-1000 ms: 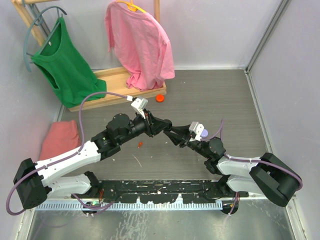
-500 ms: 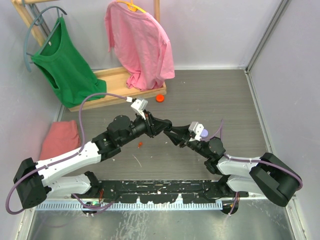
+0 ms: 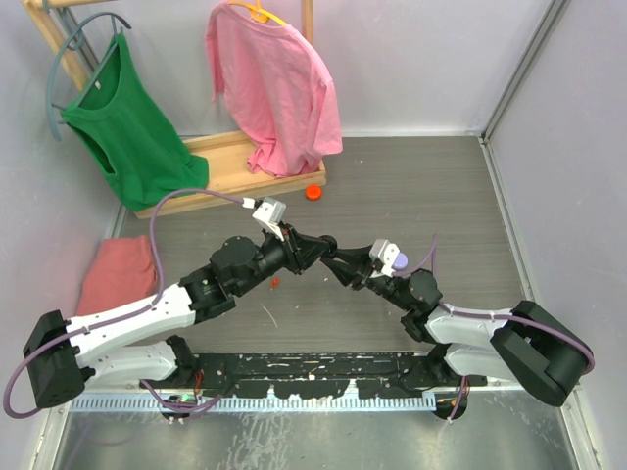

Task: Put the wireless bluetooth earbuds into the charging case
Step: Place the earbud in the charging case.

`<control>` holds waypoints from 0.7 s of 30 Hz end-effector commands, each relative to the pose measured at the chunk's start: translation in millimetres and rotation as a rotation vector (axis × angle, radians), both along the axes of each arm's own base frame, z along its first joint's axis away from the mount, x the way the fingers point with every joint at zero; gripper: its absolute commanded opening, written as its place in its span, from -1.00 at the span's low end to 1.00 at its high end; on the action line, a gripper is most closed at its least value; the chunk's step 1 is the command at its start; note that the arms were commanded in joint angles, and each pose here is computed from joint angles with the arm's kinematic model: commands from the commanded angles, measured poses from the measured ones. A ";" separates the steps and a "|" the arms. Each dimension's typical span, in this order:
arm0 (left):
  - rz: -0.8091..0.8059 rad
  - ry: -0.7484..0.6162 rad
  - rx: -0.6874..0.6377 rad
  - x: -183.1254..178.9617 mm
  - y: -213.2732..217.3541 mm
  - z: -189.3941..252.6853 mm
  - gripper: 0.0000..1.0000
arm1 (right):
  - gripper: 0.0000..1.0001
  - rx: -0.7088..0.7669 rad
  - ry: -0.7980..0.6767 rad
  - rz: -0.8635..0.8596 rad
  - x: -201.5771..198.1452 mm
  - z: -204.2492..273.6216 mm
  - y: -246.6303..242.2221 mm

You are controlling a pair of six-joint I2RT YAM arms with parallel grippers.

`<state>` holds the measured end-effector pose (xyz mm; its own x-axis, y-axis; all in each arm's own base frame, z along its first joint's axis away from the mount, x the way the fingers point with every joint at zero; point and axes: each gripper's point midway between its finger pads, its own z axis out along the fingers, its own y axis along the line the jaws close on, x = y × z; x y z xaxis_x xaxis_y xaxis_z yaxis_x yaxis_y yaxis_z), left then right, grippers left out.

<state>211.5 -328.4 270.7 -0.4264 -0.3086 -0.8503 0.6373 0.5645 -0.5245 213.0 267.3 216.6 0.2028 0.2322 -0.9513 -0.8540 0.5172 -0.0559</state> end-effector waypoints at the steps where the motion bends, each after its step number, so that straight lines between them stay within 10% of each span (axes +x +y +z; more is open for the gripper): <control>1: 0.074 -0.009 0.007 5.6 10.2 -4.0 -0.76 | -0.98 0.130 -0.126 -0.045 -1.0 48.6 -11.3; 21: 0.148 0.039 -0.040 7.5 4.8 -5.6 -0.78 | -0.98 0.136 -0.118 -0.030 -1.3 46.9 -8.5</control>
